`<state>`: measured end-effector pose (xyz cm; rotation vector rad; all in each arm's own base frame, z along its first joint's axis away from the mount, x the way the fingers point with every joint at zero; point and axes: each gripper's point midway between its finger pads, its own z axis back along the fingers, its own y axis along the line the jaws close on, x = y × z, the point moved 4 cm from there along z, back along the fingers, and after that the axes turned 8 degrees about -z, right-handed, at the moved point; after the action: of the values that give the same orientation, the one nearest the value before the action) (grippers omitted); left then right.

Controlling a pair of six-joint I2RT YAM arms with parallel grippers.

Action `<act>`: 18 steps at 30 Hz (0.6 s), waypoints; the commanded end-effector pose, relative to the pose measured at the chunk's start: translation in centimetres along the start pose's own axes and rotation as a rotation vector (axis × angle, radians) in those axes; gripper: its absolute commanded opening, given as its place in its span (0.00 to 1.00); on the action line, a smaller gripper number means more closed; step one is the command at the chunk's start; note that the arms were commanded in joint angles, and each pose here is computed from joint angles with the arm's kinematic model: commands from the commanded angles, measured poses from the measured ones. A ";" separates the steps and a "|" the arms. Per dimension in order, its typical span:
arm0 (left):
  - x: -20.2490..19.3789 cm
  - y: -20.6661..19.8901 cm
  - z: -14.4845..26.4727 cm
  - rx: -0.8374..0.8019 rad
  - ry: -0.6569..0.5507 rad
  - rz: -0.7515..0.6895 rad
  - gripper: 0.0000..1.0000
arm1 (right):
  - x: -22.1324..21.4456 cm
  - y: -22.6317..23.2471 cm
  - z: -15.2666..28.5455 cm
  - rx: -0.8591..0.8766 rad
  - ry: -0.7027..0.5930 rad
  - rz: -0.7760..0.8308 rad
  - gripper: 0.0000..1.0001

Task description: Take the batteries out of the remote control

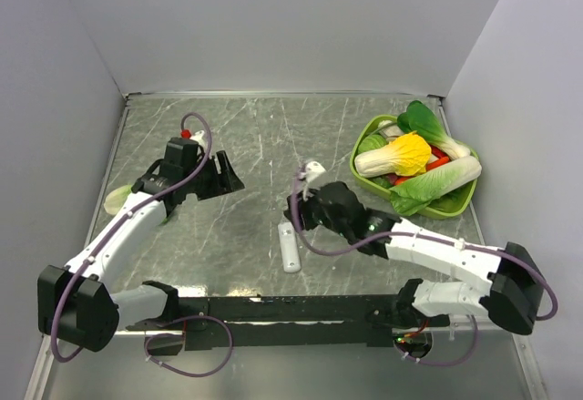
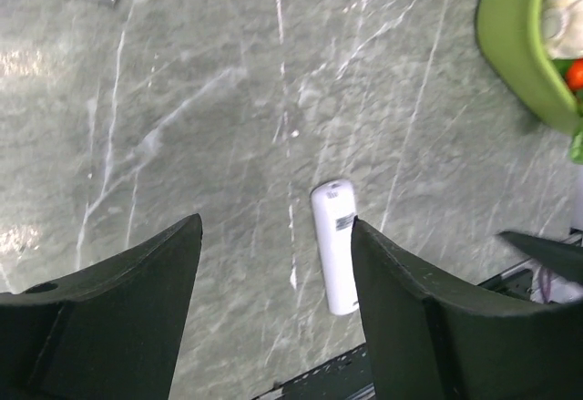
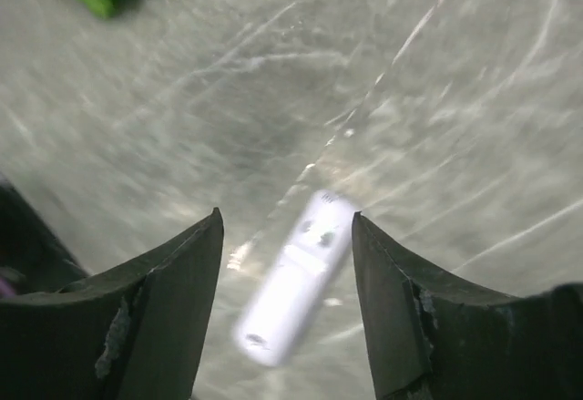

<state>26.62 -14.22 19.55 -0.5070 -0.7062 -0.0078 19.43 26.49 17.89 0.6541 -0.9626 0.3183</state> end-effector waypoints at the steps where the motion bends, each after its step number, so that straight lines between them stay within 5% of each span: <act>1: 0.1 0.1 0.5 -0.009 -0.022 -0.030 0.71 | -2.6 -4.6 0.7 -0.079 0.374 0.508 0.56; 18: -2.4 -0.5 -1.6 -0.135 0.138 0.001 0.66 | -8.1 -3.6 -1.2 -0.159 0.534 0.017 0.49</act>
<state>25.58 -15.48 16.55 -0.5910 -0.5481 -0.0549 17.84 23.13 9.01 0.3007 -0.5023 0.5299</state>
